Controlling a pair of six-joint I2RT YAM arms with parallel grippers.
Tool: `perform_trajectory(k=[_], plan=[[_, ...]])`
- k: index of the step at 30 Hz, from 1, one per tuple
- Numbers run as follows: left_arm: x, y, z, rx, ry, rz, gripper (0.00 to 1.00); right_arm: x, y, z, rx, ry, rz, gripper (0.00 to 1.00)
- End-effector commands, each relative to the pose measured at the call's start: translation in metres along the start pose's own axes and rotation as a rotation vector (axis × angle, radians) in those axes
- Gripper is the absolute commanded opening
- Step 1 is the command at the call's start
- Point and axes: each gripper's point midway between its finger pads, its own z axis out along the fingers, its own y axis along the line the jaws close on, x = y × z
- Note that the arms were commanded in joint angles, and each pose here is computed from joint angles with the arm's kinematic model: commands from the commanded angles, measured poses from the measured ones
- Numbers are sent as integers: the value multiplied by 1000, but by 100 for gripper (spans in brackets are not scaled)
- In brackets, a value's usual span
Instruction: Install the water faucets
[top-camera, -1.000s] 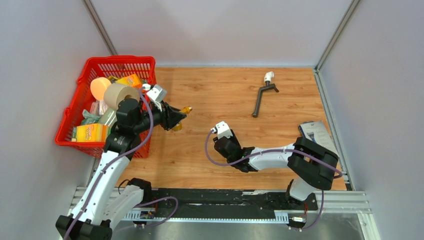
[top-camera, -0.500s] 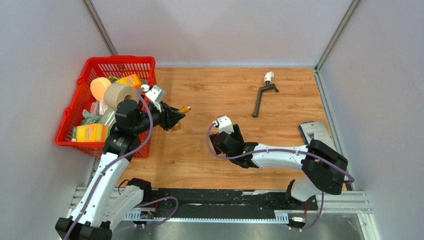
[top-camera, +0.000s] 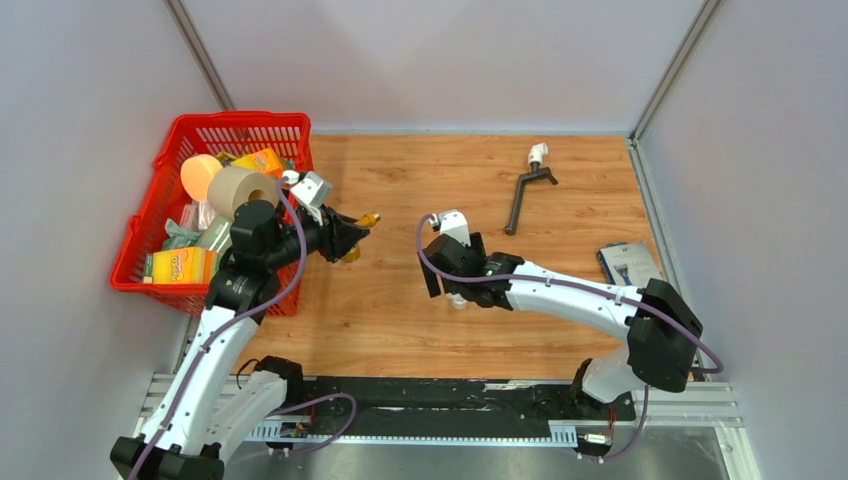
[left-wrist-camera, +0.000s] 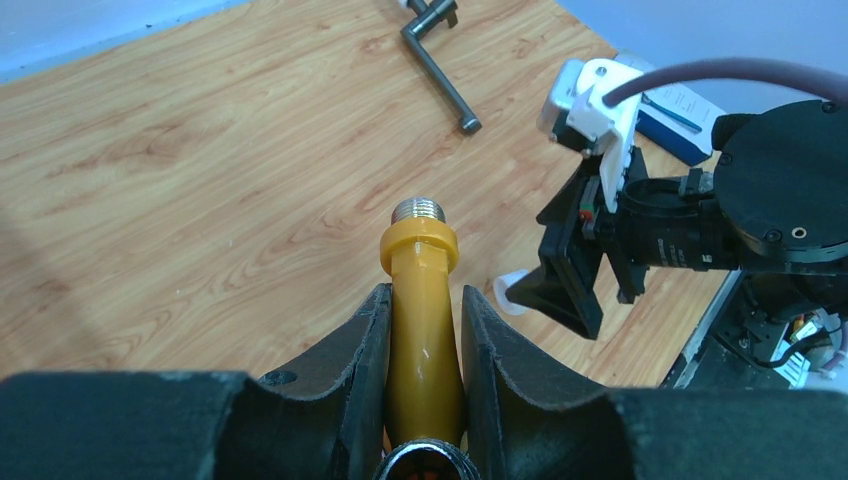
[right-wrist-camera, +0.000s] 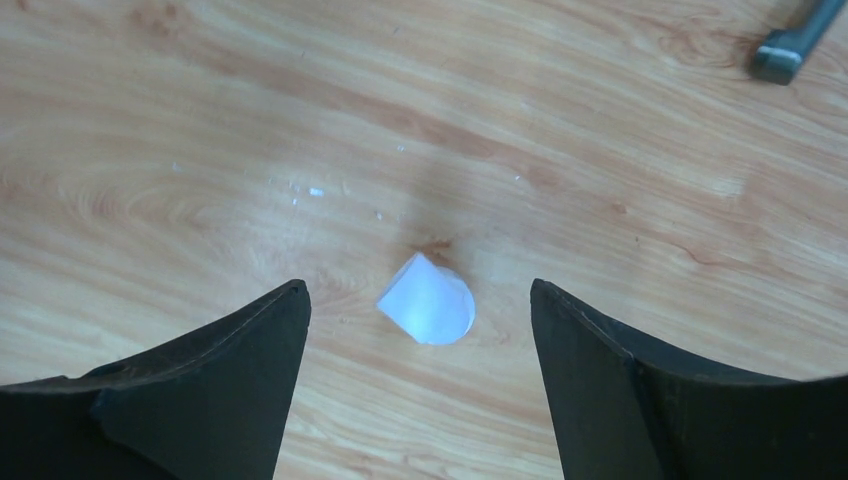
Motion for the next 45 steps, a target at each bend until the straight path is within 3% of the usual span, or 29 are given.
perform_trajectory(k=[1,13,20,36,45], plan=[[-8,0,-4,-8,-35,45,0,10,7,-10,-136,58,-199,84],[-6,1,-4,-12,-30,52,0,39,-11,10,-322,271,-487,79],[-5,5,-5,-31,-24,56,0,54,-25,26,-264,399,-645,76],[-3,9,-4,-48,-13,59,0,69,-17,47,-267,483,-736,58],[-3,8,-4,-47,-13,61,0,63,-11,44,-291,466,-727,54]])
